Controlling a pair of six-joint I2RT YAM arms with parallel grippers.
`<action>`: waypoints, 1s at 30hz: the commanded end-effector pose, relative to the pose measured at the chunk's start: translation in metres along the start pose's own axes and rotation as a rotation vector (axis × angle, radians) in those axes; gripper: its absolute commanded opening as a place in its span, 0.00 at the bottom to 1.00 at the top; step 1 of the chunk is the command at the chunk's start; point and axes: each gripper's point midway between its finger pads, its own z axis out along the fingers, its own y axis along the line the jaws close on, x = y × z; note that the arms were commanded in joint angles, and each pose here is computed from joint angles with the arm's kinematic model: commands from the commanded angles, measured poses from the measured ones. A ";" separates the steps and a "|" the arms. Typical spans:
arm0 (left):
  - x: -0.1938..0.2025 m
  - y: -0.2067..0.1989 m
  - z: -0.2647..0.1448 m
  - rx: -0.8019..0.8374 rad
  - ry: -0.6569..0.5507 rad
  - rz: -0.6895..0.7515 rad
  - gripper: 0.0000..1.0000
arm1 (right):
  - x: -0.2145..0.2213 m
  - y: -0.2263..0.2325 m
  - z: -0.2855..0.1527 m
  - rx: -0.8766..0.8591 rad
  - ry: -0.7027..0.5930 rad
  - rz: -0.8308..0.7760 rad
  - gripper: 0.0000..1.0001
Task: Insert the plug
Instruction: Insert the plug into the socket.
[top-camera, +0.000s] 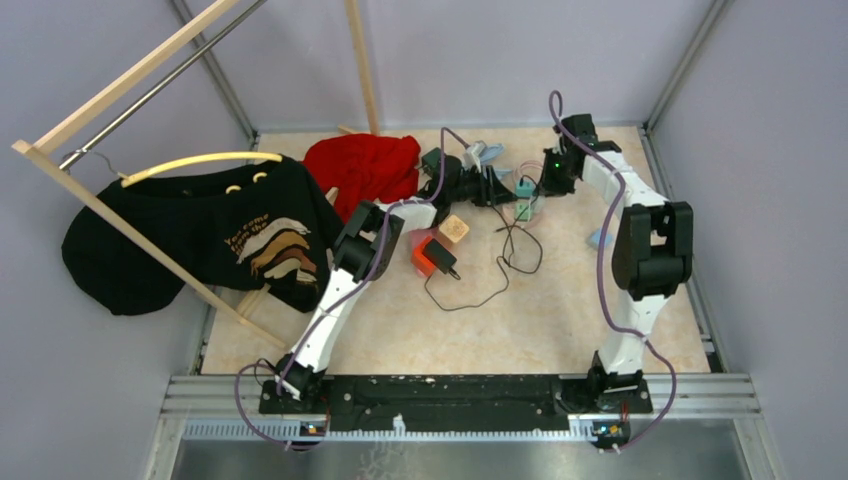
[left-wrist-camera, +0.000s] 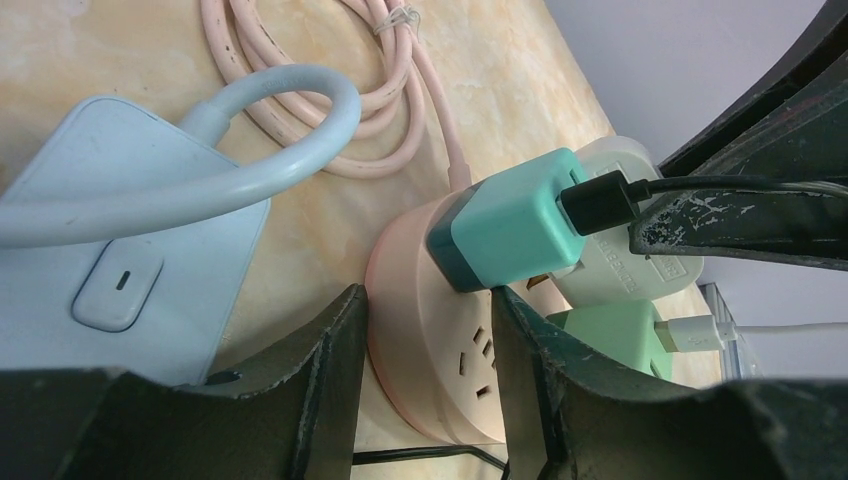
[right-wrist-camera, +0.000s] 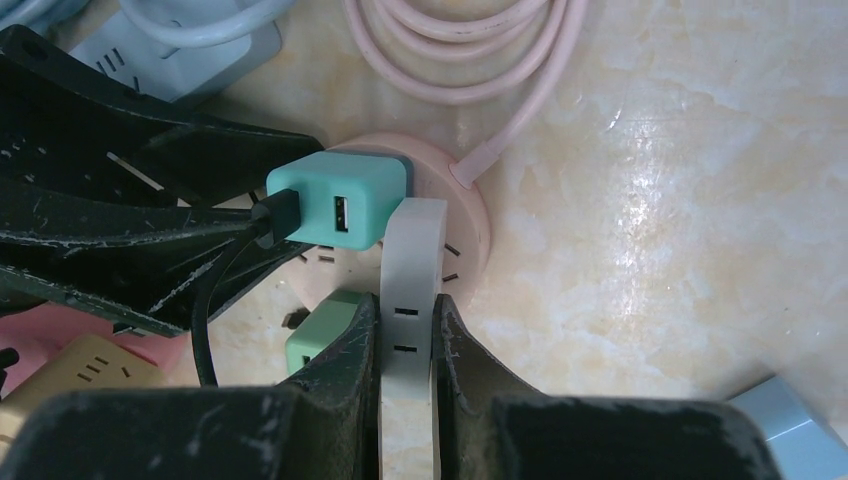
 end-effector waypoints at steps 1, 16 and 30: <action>0.102 -0.033 0.024 0.116 0.239 -0.092 0.53 | 0.115 0.048 0.041 -0.187 0.387 -0.039 0.00; 0.096 -0.029 0.014 0.071 0.237 -0.093 0.52 | 0.042 0.036 -0.014 -0.076 0.100 0.011 0.29; 0.090 -0.026 0.011 0.057 0.234 -0.090 0.52 | 0.016 0.025 -0.045 -0.073 -0.023 0.049 0.46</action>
